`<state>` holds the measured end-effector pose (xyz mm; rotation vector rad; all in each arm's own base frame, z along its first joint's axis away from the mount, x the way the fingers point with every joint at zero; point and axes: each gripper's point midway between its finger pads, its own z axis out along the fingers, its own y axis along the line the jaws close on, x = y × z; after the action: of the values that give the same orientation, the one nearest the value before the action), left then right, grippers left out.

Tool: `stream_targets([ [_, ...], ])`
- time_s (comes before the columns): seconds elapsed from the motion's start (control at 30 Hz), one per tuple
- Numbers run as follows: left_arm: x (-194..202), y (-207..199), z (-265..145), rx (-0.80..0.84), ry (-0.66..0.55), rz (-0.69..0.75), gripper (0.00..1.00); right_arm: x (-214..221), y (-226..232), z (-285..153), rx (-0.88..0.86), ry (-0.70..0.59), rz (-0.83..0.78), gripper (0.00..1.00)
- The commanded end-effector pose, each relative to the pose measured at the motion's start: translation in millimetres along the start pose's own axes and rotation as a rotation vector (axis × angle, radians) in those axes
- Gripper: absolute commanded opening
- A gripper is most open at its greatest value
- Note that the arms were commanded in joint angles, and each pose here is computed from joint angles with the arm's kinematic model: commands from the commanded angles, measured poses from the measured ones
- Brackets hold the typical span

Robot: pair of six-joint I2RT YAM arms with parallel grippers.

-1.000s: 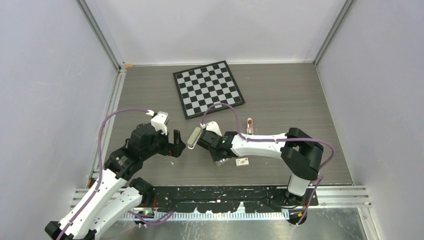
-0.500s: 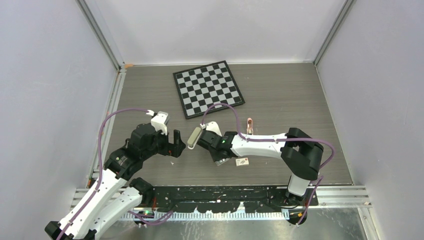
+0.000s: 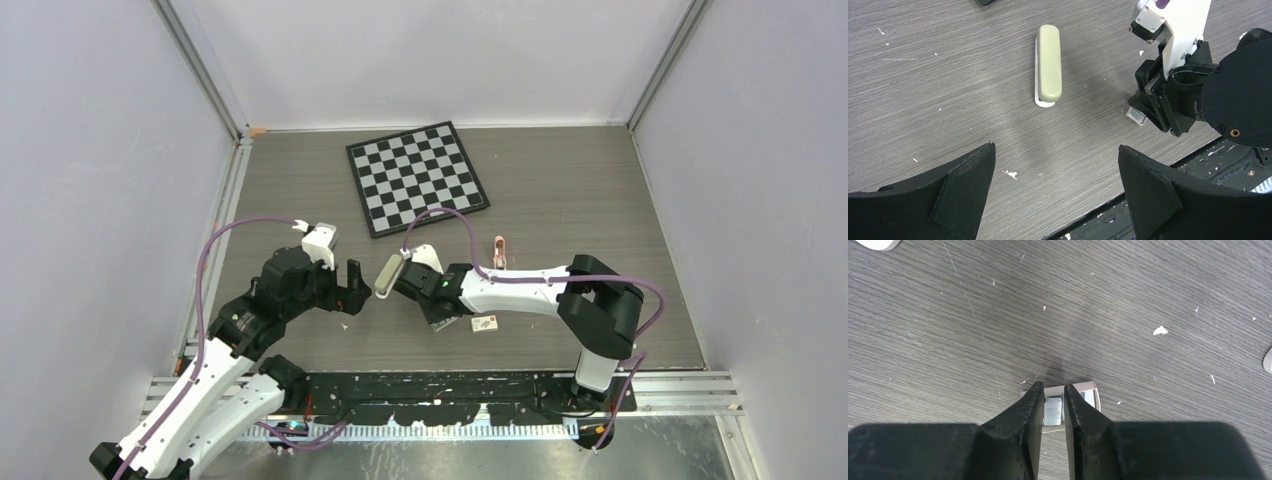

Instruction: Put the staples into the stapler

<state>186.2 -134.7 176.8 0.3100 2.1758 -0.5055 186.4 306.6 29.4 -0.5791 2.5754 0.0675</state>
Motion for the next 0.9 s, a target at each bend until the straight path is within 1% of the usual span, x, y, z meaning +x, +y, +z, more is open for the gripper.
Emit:
stream_targets([
  [0.0, -6, 0, -1, 0.004, -0.026, 0.010, 0.94, -12, 4, -7, -0.005, -0.038, 0.022, 0.26],
  [0.27, -6, 0, -1, 0.001, -0.026, 0.010, 0.94, -17, 3, -14, -0.015, -0.061, 0.032, 0.23],
  [0.63, -5, 0, 0, 0.000, -0.024, 0.010, 0.94, -32, 5, -35, -0.061, -0.123, 0.062, 0.23],
  [0.87, -6, 1, -1, -0.001, -0.026, 0.011, 0.94, -46, -16, -47, 0.001, -0.179, 0.056, 0.23],
])
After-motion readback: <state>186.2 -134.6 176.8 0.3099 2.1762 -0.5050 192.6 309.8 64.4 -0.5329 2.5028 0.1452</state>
